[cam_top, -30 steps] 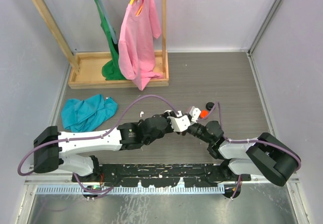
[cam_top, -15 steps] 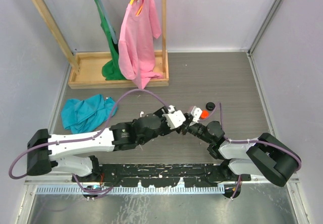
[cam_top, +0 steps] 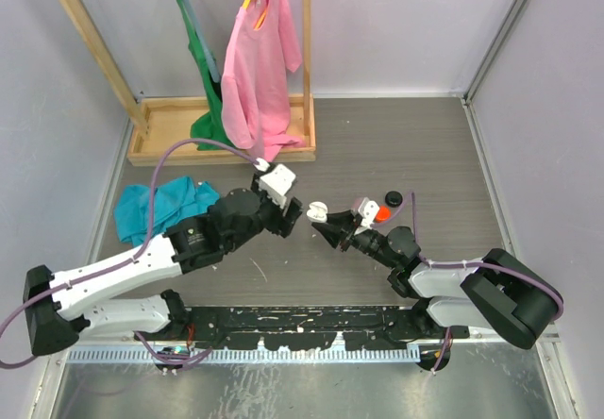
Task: Insert the wireless bluetooth earbuds into the charging case
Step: Pick up the earbud from the center of the board.
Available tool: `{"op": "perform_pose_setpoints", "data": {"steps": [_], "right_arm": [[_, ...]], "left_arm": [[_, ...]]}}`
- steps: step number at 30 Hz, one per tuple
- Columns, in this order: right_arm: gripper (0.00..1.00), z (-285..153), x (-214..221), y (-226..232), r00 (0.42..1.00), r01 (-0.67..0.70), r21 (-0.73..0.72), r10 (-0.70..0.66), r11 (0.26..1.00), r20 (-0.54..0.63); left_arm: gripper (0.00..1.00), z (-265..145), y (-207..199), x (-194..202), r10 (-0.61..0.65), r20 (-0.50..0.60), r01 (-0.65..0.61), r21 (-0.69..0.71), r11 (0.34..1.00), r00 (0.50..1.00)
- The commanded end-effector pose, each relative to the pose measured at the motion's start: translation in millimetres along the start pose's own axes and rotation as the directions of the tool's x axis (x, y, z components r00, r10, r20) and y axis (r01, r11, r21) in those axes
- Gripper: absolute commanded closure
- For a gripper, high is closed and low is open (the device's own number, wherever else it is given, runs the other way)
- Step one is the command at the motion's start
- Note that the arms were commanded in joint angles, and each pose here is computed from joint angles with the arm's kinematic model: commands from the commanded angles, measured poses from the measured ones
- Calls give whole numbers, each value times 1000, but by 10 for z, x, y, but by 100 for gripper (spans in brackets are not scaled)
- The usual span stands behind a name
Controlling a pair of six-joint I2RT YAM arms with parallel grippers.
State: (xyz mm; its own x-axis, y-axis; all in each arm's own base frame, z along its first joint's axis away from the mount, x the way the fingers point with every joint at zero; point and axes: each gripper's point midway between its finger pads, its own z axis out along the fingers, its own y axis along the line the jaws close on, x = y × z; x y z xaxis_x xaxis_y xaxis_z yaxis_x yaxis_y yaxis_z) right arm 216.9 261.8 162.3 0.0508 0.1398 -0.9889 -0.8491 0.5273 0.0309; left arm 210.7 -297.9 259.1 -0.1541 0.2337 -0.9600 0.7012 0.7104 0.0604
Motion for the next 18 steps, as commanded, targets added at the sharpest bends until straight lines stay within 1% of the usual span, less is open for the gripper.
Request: {"op": "perform_pose_setpoints", "data": {"steps": [1,6,9,14,18], "right_arm": [[99,56,-295,-71,994,31,35,-35,999,99],[99,76,-258,-87,996,25,41,-28,999,86],[99,78,-258,-95,996,26,44,-30,999,84],[99,86,-242,-99,997,25,45,-29,999,76],[99,90,-224,-102,997,23,46,-26,999,70]], "left_arm": [[36,-16,407,418,-213,-105,197,-144,970,971],[37,79,820,1022,-318,-216,247,-301,921,923],[39,165,1002,1300,-368,-269,262,-360,895,890],[43,370,1175,1574,-421,-321,283,-398,873,849],[47,540,1267,1691,-455,-345,310,-400,863,821]]}}
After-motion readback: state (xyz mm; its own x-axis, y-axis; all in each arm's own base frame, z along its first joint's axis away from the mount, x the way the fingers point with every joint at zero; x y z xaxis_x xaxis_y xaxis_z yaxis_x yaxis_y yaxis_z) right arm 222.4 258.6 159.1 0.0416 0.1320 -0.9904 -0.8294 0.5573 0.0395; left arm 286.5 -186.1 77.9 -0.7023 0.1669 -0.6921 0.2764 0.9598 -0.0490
